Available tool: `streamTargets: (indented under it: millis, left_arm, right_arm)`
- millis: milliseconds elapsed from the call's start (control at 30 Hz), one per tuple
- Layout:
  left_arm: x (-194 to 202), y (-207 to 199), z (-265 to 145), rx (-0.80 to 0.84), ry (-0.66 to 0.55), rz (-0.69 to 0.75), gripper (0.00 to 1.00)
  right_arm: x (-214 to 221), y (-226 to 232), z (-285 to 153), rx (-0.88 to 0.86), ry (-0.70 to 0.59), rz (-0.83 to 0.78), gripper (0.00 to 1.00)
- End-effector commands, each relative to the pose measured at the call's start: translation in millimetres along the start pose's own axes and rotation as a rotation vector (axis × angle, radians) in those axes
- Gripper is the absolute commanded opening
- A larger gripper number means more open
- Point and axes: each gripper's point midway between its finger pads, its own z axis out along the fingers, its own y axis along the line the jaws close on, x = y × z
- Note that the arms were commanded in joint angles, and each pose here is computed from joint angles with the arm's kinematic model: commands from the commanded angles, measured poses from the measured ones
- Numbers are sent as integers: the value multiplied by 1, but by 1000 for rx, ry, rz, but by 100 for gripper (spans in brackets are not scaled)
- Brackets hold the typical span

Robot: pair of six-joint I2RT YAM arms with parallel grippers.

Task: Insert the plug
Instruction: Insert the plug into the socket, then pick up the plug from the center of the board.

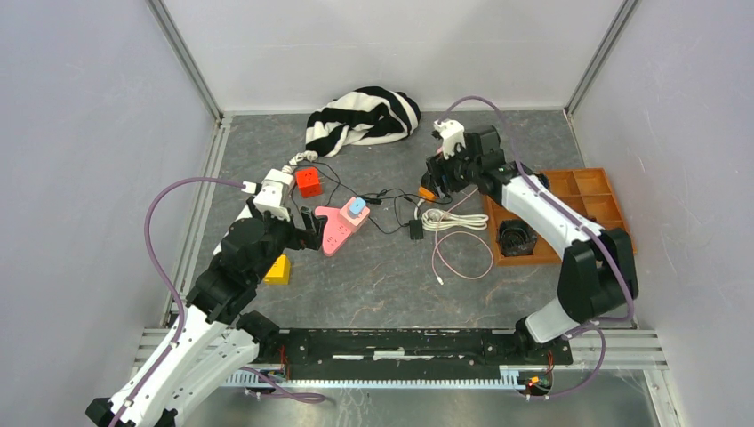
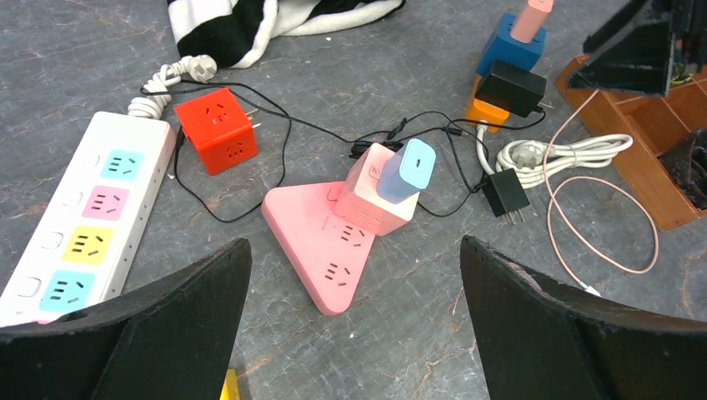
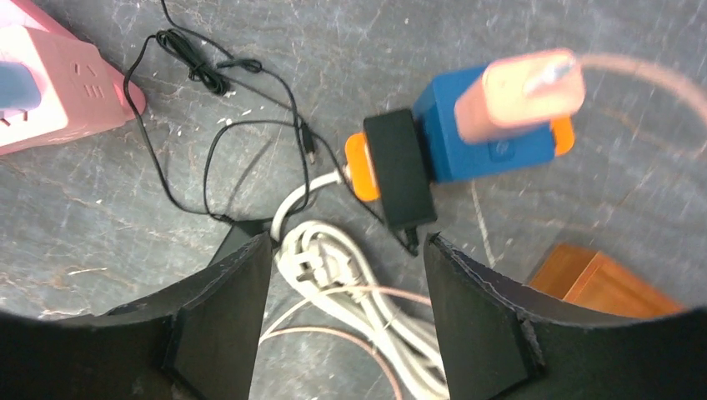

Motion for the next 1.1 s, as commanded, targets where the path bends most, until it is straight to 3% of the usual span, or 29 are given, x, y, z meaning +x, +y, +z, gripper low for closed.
streamTargets:
  millis: [0, 400, 900, 1067]
  left_arm:
    - [-4, 7, 2, -28, -22, 48, 100]
    - [-5, 8, 1, -33, -27, 48, 100]
    - [-6, 9, -1, -34, -39, 49, 100]
    - [-6, 9, -1, -32, -38, 49, 100]
  right_arm:
    - [6, 18, -13, 64, -59, 142, 73]
    - [50, 64, 0, 253, -30, 175, 74]
    - [93, 86, 57, 261, 101, 180, 73]
    - [104, 88, 66, 257, 148, 160, 55]
